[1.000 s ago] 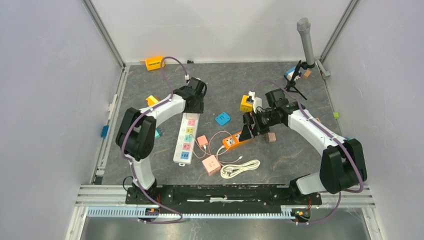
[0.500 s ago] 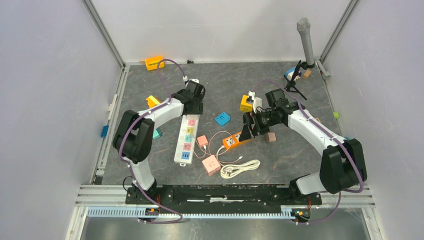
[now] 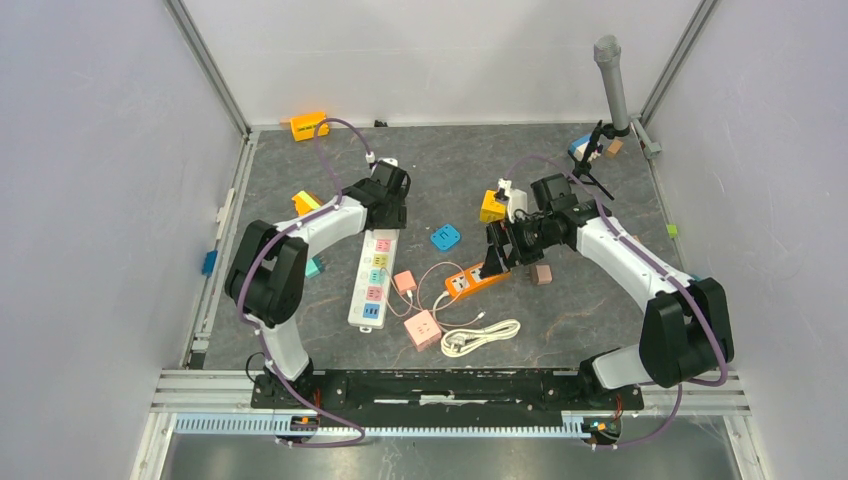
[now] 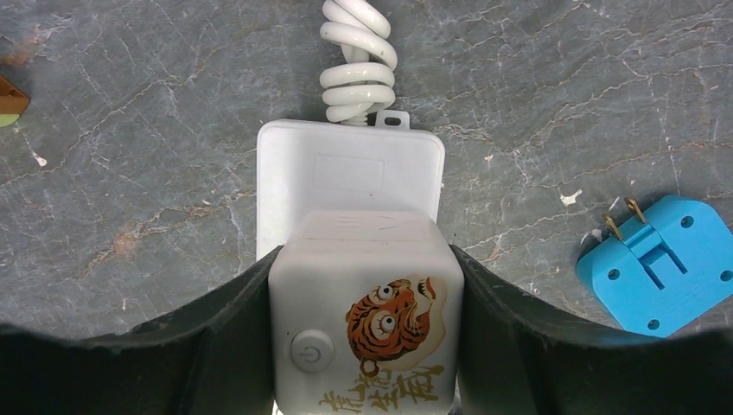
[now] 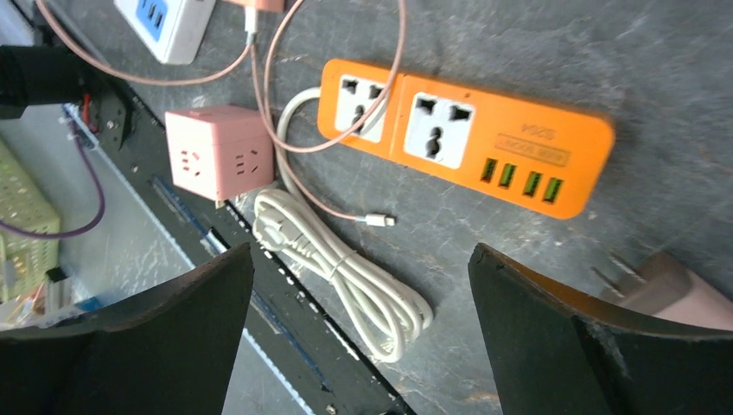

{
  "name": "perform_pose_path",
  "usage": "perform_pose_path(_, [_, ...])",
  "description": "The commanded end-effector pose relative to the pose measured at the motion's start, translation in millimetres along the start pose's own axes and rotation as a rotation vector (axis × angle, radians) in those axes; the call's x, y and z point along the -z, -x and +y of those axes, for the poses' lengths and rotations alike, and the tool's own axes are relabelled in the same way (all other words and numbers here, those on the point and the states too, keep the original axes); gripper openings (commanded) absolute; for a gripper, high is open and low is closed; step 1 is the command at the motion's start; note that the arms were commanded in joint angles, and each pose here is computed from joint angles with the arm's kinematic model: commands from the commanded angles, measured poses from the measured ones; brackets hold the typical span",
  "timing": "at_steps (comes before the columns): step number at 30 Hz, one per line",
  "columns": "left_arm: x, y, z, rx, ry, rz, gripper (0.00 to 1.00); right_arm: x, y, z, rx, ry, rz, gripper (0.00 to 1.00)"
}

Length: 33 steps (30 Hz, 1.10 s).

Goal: Insert the plug
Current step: Insert the plug into the socket, then pick up the plug from the center of the board.

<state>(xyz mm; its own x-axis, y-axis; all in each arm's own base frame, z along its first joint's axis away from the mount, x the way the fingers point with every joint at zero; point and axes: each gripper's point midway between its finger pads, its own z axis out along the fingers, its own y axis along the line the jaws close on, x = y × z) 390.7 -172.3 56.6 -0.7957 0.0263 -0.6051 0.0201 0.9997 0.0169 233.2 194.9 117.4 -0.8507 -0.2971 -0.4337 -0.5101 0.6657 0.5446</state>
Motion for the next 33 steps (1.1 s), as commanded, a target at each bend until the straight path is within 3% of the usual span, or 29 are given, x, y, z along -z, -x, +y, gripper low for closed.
perform_pose_path(1, [11,-60,18,-0.048,0.054,0.234,0.73,13,38,-12,0.077,-0.116,-0.086,0.98])
perform_pose_path(5, [32,-28,9,-0.035,0.011,0.169,0.89,25,60,-21,0.085,-0.211,-0.145,0.98])
perform_pose_path(9, [48,-9,8,-0.026,-0.003,0.124,0.99,43,83,-39,0.087,-0.37,-0.234,0.98])
perform_pose_path(20, [113,36,-6,-0.018,-0.166,-0.013,1.0,59,138,-94,0.152,-0.622,-0.246,0.98])
perform_pose_path(28, [170,48,-7,0.058,-0.276,-0.119,1.0,19,177,-109,-0.012,-0.543,-0.235,0.98])
perform_pose_path(33, [184,40,-8,0.111,-0.328,-0.139,1.0,-6,172,-137,-0.125,-0.593,-0.14,0.98])
